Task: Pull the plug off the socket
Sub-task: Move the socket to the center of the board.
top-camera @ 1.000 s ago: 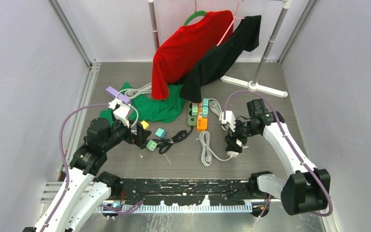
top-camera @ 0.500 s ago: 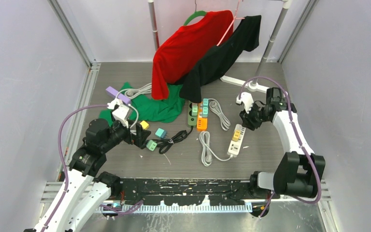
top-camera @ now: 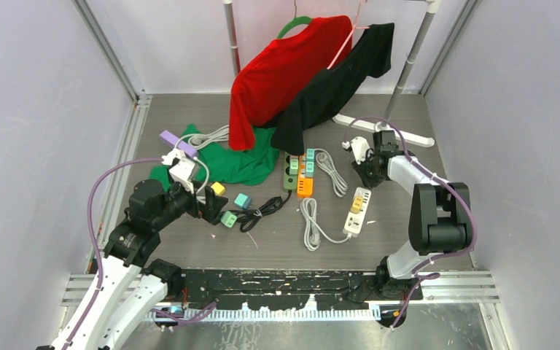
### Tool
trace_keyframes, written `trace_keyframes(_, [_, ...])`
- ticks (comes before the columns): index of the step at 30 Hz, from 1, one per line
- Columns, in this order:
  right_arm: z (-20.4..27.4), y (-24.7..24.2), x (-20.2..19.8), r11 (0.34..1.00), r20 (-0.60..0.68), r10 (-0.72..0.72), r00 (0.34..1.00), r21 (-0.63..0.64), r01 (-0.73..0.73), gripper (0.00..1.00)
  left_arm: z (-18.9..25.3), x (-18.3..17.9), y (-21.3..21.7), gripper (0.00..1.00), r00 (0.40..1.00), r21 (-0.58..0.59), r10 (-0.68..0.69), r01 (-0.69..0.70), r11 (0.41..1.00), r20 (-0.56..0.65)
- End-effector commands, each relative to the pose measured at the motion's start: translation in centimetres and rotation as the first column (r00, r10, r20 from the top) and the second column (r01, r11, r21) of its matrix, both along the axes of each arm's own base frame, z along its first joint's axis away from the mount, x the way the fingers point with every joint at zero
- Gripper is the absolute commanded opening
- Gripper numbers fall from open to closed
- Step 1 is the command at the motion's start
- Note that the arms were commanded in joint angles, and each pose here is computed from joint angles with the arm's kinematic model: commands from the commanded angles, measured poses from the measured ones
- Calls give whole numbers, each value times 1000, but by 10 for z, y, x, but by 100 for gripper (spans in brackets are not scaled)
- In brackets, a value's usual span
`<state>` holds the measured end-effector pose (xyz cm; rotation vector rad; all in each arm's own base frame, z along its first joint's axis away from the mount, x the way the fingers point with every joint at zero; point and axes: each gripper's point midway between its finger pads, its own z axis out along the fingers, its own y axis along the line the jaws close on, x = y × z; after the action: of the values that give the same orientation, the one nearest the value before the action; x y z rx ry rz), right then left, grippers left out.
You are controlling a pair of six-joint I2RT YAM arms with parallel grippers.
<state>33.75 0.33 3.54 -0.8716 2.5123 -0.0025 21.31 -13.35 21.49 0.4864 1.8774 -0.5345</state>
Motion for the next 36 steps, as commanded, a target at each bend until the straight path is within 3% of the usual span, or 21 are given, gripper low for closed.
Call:
trace_keyframes(1, [10, -1, 6, 1000, 30, 1, 1000, -23, -1, 22, 12, -1, -2, 100, 999, -12, -13, 14, 1000, 44])
trace_keyframes(6, [3, 26, -42, 971, -165, 227, 960, 112, -210, 22, 13, -2, -2, 100, 999, -16, -16, 16, 1000, 46])
trace_keyframes(10, [13, 41, -70, 939, -275, 320, 907, 222, -263, 22, 14, -3, -2, 100, 999, -19, -17, 18, 1000, 50])
trace_keyframes(17, [35, 71, -100, 854, -272, 465, 843, 390, -345, 25, 14, -3, -2, 100, 999, -20, -19, 20, 1000, 50])
trace_keyframes(21, [53, 73, -96, 846, -199, 474, 858, 374, -380, 33, 14, -3, -2, 100, 999, -20, -15, 16, 1000, 52])
trace_keyframes(26, [86, 69, -83, 857, -11, 459, 888, 268, -440, 49, 12, -2, -2, 100, 999, -16, -16, 17, 1000, 43])
trace_keyframes(30, [110, 81, -93, 799, 140, 523, 841, 263, -540, 77, 11, -2, -3, 100, 999, -15, -20, 21, 1000, 37])
trace_keyframes(32, [115, 91, -107, 736, 192, 583, 790, 287, -613, 98, 10, -1, -2, 100, 999, -12, -17, 18, 1000, 36])
trace_keyframes(36, [104, 109, -151, 529, 231, 745, 626, 367, -765, 100, 10, -1, -2, 100, 999, -10, -14, 15, 1000, 35])
